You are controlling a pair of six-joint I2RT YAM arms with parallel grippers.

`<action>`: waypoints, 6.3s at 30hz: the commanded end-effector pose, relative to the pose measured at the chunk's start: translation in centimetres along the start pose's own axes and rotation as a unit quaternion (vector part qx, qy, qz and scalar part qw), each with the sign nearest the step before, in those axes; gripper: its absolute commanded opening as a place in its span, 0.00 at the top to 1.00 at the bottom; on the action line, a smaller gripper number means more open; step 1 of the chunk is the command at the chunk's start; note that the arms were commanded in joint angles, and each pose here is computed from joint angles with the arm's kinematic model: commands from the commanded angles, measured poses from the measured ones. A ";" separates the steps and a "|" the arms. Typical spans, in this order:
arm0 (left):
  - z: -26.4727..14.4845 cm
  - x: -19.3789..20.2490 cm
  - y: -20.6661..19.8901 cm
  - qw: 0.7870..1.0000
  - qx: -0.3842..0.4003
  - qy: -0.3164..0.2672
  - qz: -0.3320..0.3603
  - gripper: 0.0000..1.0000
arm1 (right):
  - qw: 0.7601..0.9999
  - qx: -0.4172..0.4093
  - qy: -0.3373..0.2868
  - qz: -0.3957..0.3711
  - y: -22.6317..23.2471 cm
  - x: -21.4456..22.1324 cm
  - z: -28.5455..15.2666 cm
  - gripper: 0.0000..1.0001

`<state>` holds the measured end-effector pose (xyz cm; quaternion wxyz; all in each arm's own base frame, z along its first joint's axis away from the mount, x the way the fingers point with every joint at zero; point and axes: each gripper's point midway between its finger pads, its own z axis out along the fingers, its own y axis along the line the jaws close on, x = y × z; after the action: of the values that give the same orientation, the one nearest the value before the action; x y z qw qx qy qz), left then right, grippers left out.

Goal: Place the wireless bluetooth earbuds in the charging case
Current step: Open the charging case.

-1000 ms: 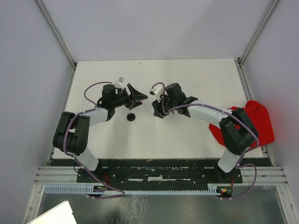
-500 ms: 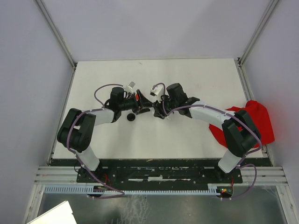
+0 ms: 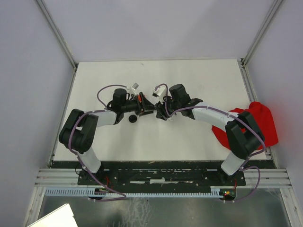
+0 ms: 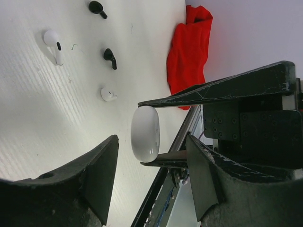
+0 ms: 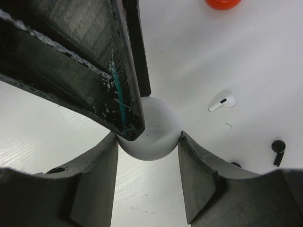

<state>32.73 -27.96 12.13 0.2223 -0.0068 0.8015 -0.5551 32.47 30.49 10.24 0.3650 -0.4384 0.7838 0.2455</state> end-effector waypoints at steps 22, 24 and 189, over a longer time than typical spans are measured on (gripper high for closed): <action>0.9 -0.3 -1.5 0.998 0.039 0.002 0.042 0.53 | 0.999 -0.005 -0.049 -0.023 0.2 -3.1 -1.3 0.66; 1.0 -0.3 -1.5 0.998 0.039 0.002 0.041 0.54 | 0.999 -0.005 -0.049 -0.023 0.2 -3.1 -1.3 0.66; -2.1 -7.4 -0.9 0.887 0.070 -0.386 -0.243 0.97 | 0.935 0.288 -0.071 0.196 -10.1 -1.4 -6.9 0.01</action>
<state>37.02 -26.64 13.91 0.3216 -0.3344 0.6443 -0.6080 38.53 21.42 13.67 0.4505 -0.1541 0.8733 0.1029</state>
